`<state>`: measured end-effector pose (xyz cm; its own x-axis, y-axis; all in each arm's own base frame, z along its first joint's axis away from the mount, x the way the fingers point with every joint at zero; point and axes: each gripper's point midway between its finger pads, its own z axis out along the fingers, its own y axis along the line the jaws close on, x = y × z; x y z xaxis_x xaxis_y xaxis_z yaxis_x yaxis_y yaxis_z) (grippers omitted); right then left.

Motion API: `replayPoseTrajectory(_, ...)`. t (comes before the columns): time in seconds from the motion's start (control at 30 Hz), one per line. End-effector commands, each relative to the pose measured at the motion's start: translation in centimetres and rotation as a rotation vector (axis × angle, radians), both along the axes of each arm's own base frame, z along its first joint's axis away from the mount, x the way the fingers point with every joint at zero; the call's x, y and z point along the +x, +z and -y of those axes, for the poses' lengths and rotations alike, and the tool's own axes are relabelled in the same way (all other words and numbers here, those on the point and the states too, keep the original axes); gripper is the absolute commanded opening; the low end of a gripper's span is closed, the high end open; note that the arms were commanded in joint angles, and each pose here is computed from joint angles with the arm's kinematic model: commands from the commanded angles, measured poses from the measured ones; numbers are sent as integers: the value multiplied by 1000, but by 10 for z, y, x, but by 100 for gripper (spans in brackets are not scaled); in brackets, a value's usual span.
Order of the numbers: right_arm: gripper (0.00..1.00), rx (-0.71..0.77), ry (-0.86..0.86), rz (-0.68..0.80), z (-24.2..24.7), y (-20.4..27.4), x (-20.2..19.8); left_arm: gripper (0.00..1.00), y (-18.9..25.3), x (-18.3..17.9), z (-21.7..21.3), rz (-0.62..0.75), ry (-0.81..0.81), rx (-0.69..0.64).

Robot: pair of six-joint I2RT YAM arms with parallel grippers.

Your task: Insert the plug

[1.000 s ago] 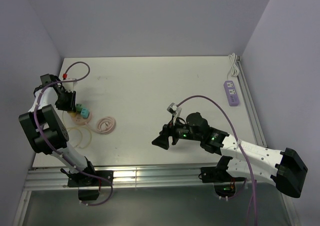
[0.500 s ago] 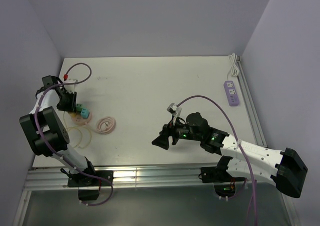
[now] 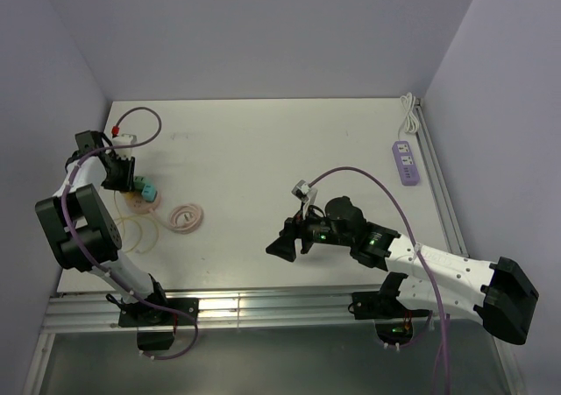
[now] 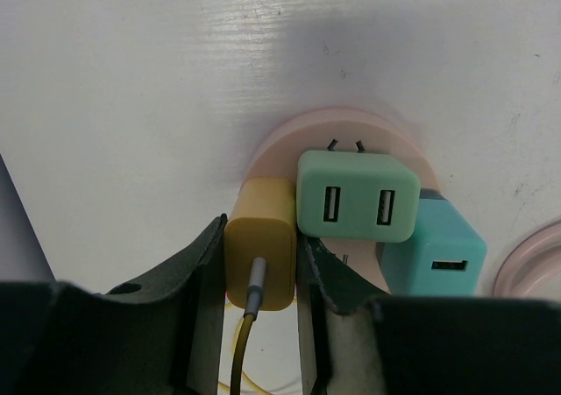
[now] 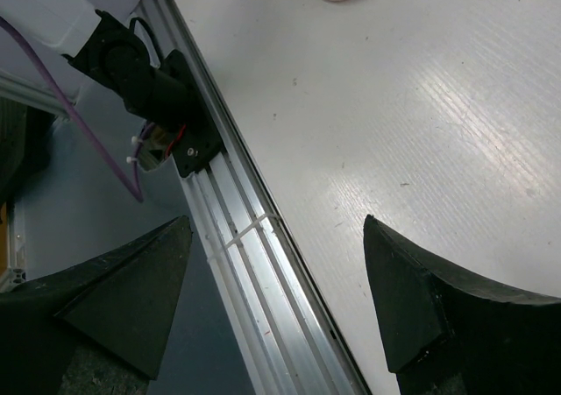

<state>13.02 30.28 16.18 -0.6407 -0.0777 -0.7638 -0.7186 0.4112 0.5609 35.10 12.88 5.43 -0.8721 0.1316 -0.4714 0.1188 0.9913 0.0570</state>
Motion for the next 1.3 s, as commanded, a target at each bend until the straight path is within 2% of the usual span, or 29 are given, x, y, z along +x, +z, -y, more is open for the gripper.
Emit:
replayPoseTrajectory(0.0,86,19,0,33,-3,8,2,0,-56,-54,21,-237,-6,-90)
replayPoseTrajectory(0.07,86,19,-1,33,-3,8,2,4,-53,-54,16,-228,8,-82)
replayPoseTrajectory(0.13,86,22,2,35,-3,9,2,13,-50,-55,11,-221,32,-61)
replayPoseTrajectory(0.17,86,23,-1,36,-2,9,2,22,-49,-54,10,-211,36,-61)
replayPoseTrajectory(0.3,86,25,3,35,-2,9,1,36,-39,-48,8,-179,50,-53)
replayPoseTrajectory(0.33,86,25,2,36,-2,9,1,44,-37,-47,7,-173,55,-46)
replayPoseTrajectory(0.53,86,25,0,35,-2,10,2,67,-14,-34,4,-83,51,-34)
replayPoseTrajectory(0.6,86,24,1,34,-3,9,1,70,-9,-30,2,-58,53,-28)
replayPoseTrajectory(0.93,86,20,0,34,-3,9,2,74,24,-12,-9,99,97,9)
replayPoseTrajectory(1.0,86,19,-1,33,-2,8,2,94,34,-8,-17,123,123,24)
replayPoseTrajectory(1.03,86,17,-1,34,-3,8,2,100,38,-7,-20,132,129,30)
replayPoseTrajectory(1.27,86,9,-6,30,-3,7,4,99,79,6,-40,253,184,86)
